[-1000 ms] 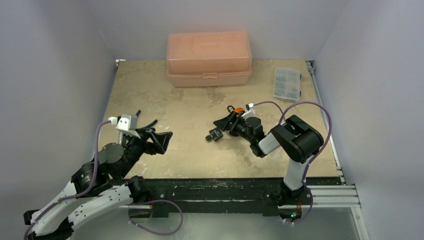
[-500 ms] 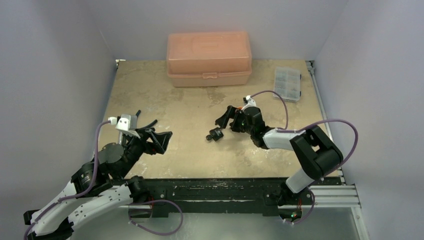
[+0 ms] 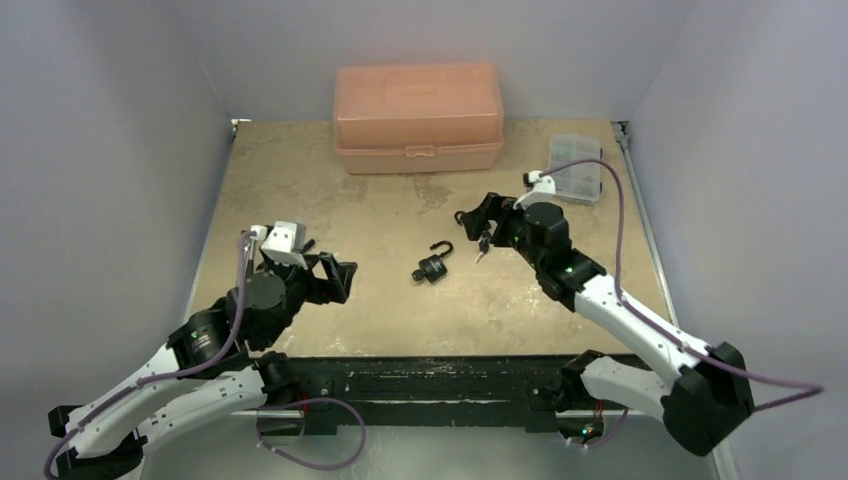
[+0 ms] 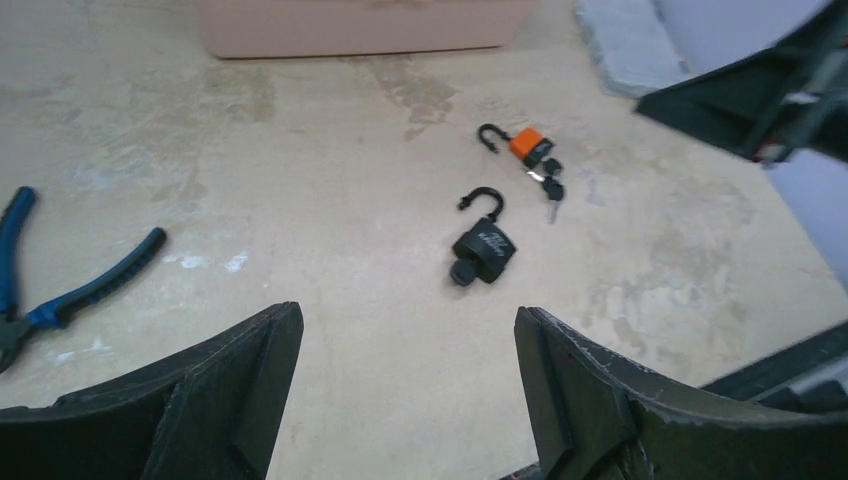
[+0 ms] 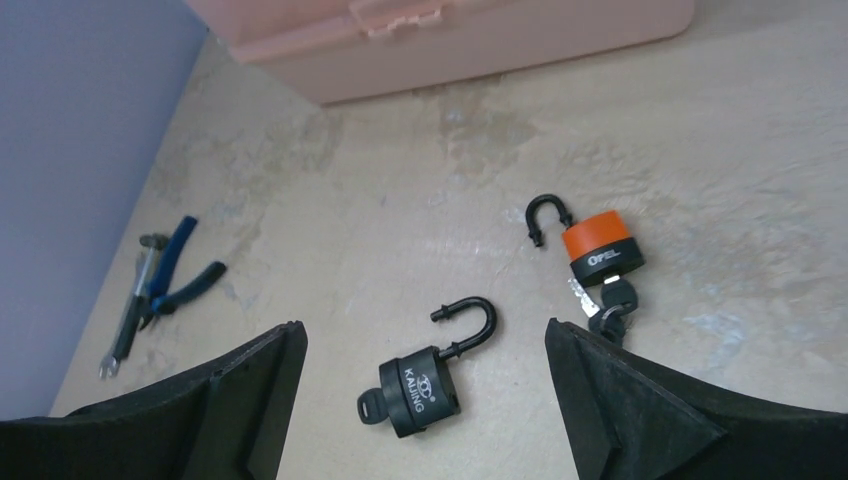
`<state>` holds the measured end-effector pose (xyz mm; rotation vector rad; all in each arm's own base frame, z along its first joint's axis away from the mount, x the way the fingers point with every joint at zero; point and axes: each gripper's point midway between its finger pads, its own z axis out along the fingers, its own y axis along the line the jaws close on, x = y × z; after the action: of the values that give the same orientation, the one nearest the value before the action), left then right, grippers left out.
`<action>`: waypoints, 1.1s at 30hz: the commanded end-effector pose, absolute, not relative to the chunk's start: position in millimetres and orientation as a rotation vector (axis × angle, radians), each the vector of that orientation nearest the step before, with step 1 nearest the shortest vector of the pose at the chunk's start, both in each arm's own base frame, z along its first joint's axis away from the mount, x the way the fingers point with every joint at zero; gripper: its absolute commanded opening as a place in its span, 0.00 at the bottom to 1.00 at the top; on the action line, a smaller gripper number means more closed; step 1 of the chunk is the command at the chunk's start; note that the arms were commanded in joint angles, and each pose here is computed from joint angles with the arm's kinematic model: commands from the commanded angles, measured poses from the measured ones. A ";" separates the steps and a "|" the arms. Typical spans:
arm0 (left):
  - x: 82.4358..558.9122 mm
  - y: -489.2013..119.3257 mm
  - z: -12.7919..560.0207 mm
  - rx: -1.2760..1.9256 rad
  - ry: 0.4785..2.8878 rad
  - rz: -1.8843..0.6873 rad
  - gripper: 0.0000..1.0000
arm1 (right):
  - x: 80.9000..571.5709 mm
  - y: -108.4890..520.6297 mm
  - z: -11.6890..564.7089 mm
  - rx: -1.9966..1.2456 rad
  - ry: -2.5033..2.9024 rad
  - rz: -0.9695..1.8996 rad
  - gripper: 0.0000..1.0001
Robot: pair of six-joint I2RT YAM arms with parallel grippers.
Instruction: Unlock with the key
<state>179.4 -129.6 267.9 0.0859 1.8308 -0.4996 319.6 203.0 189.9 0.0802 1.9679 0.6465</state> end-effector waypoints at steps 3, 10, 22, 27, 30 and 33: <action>207.1 -75.7 250.5 -0.194 1.814 -0.110 0.98 | 305.6 163.8 231.5 0.200 1.863 0.560 0.99; 219.0 -28.8 243.5 -0.422 1.612 0.231 0.99 | 286.7 142.0 239.6 0.257 1.773 0.565 0.99; 289.1 -74.8 225.7 -0.040 1.624 0.265 0.99 | 270.8 123.3 242.1 0.263 1.726 0.532 0.99; 331.5 -56.3 185.0 -0.003 1.711 0.338 0.99 | 267.4 123.4 241.2 0.268 1.728 0.549 0.99; 354.4 -35.5 145.9 -0.050 1.805 0.303 0.99 | 264.8 123.7 245.1 0.257 1.710 0.562 0.99; 370.4 -21.6 131.1 -0.114 1.835 0.244 0.99 | 263.1 121.1 246.2 0.270 1.701 0.565 0.99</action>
<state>338.4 -16.6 126.2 -0.0606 1.8787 0.4473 264.5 125.8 237.1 0.2515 1.7427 0.5594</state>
